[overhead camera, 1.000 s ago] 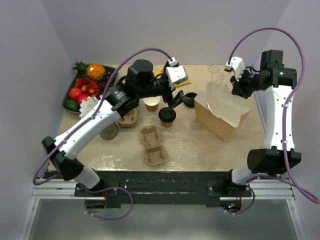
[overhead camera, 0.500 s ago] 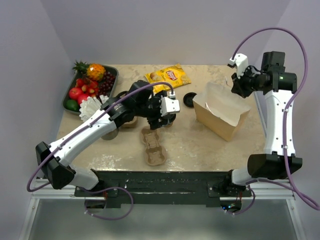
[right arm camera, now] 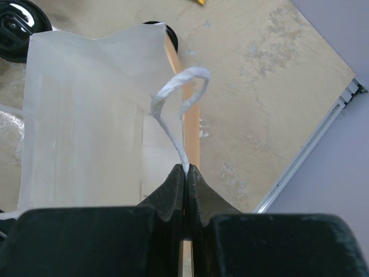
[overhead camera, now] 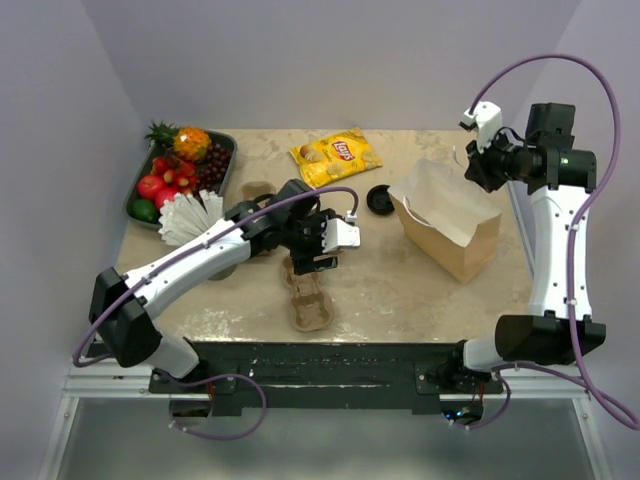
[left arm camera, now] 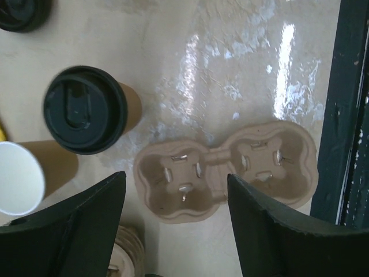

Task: Pack the takeout coffee

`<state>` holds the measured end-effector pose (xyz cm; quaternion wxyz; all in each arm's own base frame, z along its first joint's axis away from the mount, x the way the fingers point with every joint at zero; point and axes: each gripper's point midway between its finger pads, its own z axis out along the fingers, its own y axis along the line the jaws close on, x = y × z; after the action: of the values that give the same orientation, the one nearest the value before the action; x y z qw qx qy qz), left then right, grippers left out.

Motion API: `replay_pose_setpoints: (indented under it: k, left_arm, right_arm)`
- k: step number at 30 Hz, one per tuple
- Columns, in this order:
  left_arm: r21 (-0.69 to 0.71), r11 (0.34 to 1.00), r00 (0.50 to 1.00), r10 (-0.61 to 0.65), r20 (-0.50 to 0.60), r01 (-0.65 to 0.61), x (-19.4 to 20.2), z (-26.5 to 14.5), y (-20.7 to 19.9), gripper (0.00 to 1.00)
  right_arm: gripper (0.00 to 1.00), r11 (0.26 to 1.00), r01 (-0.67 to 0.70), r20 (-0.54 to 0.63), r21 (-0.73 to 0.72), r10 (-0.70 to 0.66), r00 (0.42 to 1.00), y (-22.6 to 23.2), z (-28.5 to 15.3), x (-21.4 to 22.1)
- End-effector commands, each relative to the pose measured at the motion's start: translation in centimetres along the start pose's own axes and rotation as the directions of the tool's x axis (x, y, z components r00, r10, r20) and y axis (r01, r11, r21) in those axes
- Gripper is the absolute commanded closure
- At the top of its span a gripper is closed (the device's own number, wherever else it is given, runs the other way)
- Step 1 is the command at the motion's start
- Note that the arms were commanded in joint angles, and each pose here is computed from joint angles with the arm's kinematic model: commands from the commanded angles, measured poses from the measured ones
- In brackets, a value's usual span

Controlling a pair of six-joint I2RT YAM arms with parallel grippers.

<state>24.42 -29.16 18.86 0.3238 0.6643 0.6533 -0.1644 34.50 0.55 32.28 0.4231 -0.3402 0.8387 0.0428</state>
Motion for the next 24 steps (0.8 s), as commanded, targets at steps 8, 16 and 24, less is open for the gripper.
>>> replay_pose_setpoints:
  k: [8, 16, 24]
  left_arm:
    - [0.067, 0.996, 0.988, 0.07, -0.137, -0.061, 7.0, 2.2, -3.1, 0.3]
    - [0.288, 0.821, 0.865, 0.497, 0.061, -0.492, 5.8, 3.8, -4.3, 0.38]
    - [0.389, 0.623, 0.709, 0.694, 0.126, -0.679, 7.6, 5.5, -4.9, 0.43]
  right_arm:
    - [1.0, 0.999, -0.012, 0.127, 0.045, 0.006, 0.992, -0.6, -0.9, -3.0]
    - [1.0, 0.999, -0.013, 0.118, 0.052, 0.007, 0.993, -0.9, -0.7, -3.0]
    - [1.0, 0.999, -0.012, 0.105, 0.047, 0.007, 0.994, -0.9, -0.6, -2.7]
